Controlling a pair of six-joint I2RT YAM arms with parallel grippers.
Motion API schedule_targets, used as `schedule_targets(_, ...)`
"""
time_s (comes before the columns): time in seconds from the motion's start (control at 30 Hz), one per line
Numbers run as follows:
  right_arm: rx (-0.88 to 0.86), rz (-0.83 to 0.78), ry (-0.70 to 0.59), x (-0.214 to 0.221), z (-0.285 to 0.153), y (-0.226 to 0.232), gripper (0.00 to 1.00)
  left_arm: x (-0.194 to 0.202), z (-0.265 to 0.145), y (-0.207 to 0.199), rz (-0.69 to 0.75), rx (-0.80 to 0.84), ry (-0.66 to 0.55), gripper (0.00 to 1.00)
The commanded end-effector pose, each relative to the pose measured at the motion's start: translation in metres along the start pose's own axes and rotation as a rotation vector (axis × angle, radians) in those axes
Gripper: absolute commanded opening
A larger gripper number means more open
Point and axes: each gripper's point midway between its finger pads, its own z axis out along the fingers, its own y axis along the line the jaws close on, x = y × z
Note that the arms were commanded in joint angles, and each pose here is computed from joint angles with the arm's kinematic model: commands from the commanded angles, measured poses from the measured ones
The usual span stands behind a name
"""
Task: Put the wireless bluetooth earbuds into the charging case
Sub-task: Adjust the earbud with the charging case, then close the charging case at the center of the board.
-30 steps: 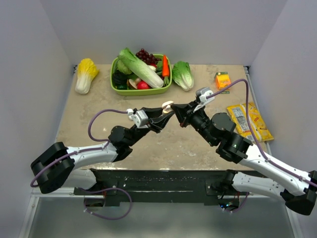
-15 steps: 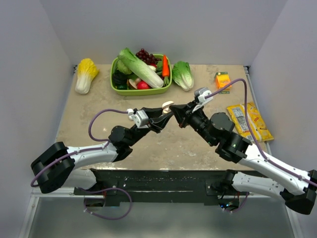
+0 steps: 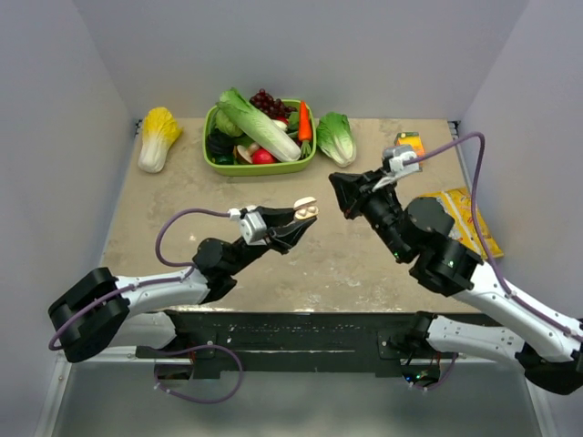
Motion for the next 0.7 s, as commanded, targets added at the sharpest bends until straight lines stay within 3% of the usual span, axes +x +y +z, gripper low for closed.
schedule_targets(0.0, 0.025, -0.116, 0.145, 0.017, 0.012, 0.001, 0.15, -0.084, -0.011, -0.037, 0.026, 0.196, -0.290, 0.00)
schedule_targets(0.1, -0.013, -0.177, 0.253, 0.037, 0.019, 0.009, 0.19, -0.077, -0.016, -0.054, 0.016, 0.297, -0.257, 0.00)
schedule_targets(0.2, -0.050, -0.187, 0.319, 0.054, 0.023, 0.017, 0.22, -0.073, -0.023, -0.055, 0.027, 0.296, -0.250, 0.00)
schedule_targets(0.67, -0.202, -0.143, 0.382, 0.079, 0.009, 0.039, 0.21, -0.070, -0.022, -0.040, 0.048, 0.214, -0.225, 0.00)
